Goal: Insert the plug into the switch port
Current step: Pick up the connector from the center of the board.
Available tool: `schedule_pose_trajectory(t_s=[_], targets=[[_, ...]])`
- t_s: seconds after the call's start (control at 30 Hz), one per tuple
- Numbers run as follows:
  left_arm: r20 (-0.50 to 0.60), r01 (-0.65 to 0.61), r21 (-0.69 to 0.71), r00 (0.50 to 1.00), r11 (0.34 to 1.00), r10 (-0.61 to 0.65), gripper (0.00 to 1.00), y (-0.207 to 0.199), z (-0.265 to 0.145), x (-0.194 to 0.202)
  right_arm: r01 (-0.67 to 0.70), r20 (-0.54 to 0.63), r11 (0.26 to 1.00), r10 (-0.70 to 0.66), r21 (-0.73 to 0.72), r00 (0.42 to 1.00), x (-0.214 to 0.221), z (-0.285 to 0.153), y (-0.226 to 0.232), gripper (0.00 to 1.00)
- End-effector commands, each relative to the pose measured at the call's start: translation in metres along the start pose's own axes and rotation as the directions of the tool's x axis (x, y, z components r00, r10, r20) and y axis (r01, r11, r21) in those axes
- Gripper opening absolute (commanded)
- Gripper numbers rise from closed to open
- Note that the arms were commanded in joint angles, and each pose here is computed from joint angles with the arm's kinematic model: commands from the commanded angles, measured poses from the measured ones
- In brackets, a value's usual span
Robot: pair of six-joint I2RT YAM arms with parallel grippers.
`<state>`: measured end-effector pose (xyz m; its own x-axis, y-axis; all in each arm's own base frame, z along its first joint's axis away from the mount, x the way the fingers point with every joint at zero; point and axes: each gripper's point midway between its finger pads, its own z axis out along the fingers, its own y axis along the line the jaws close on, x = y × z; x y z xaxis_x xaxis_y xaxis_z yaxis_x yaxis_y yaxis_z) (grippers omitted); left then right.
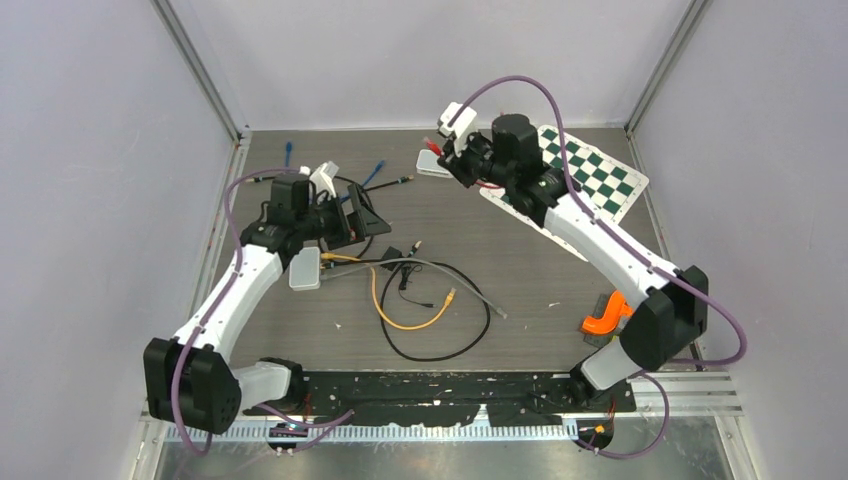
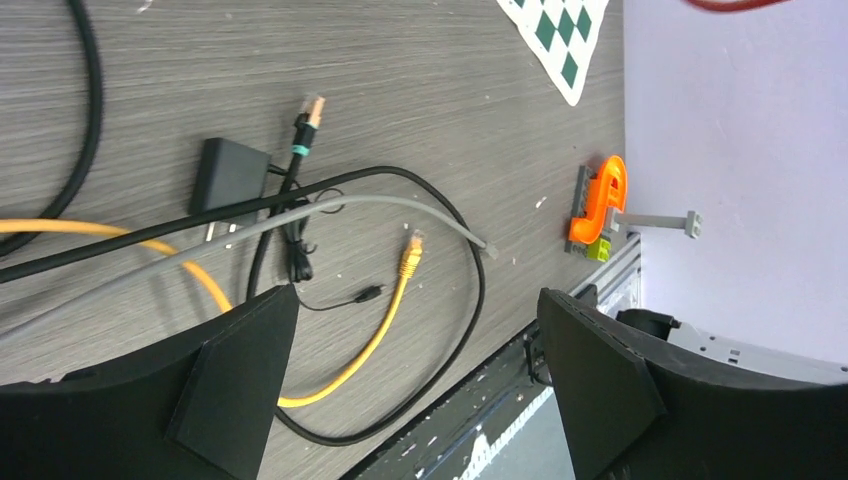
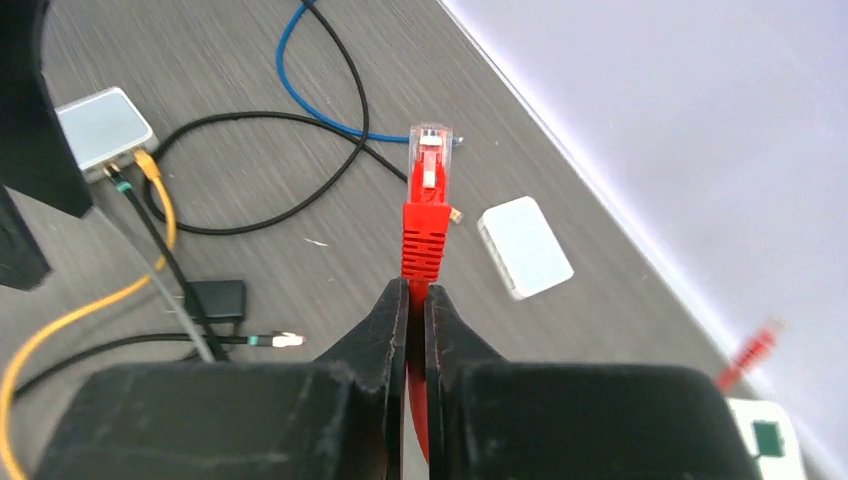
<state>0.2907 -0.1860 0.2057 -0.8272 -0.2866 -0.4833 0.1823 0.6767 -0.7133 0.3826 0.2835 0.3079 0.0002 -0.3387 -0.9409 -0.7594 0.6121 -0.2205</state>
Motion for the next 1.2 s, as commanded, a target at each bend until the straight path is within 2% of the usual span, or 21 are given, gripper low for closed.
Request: schedule_pose_trajectory(t_s=[0.0,0.1,0.23,0.3,0.33,0.47,0.5,0.6,0.73,0.83,0.97,1.17], targets=[[0.008,-0.014,-0.034,1.0,0.999,0.015,0.94,0.018,-0.009,0.003,0.252,0.034,0.964,-0.25,-0.088,0.968,-0.014,0.021,-0.008,0.05],[0.015,0.008,-0.037,1.0,0.999,-0.007,0.94,0.03,-0.011,0.006,0.36,0.068,0.924,-0.354,-0.131,0.933,-0.009,0.035,-0.012,0.05],[0.001,0.029,-0.055,1.0,0.998,-0.029,0.94,0.042,-0.015,0.012,0.488,0.06,0.847,-0.487,-0.212,0.872,0.021,0.052,-0.013,0.05],[-0.008,0.03,-0.057,1.0,0.998,-0.03,0.94,0.045,-0.017,0.014,0.592,0.068,0.767,-0.596,-0.25,0.8,0.037,0.058,-0.014,0.05],[-0.008,0.03,-0.061,0.999,0.998,-0.031,0.94,0.046,-0.018,0.015,0.596,0.05,0.753,-0.609,-0.28,0.792,0.05,0.062,-0.013,0.05],[-0.006,0.026,-0.062,1.0,0.998,-0.027,0.94,0.047,-0.021,0.02,0.671,-0.012,0.661,-0.715,-0.338,0.699,0.078,0.075,-0.027,0.05],[-0.01,0.027,-0.063,1.0,0.998,-0.028,0.94,0.049,-0.022,0.023,0.671,-0.034,0.638,-0.734,-0.377,0.678,0.096,0.08,-0.027,0.05],[-0.019,0.024,-0.066,1.0,0.997,-0.025,0.94,0.05,-0.023,0.027,0.692,-0.09,0.614,-0.769,-0.38,0.633,0.113,0.091,-0.045,0.05],[-0.039,0.013,-0.088,0.999,0.996,-0.016,0.95,0.057,-0.022,0.033,0.72,-0.117,0.582,-0.802,-0.379,0.586,0.128,0.105,-0.061,0.05],[-0.056,0.016,-0.1,0.998,0.995,-0.021,0.95,0.063,-0.02,0.036,0.721,-0.112,0.571,-0.808,-0.393,0.579,0.138,0.112,-0.066,0.05],[-0.064,0.023,-0.1,0.997,0.995,-0.03,0.95,0.066,-0.016,0.037,0.737,-0.012,0.526,-0.817,-0.424,0.576,0.141,0.109,-0.048,0.05],[-0.07,0.033,-0.088,0.997,0.996,-0.039,0.95,0.067,-0.011,0.034,0.783,0.092,0.451,-0.84,-0.429,0.534,0.145,0.093,-0.022,0.05]])
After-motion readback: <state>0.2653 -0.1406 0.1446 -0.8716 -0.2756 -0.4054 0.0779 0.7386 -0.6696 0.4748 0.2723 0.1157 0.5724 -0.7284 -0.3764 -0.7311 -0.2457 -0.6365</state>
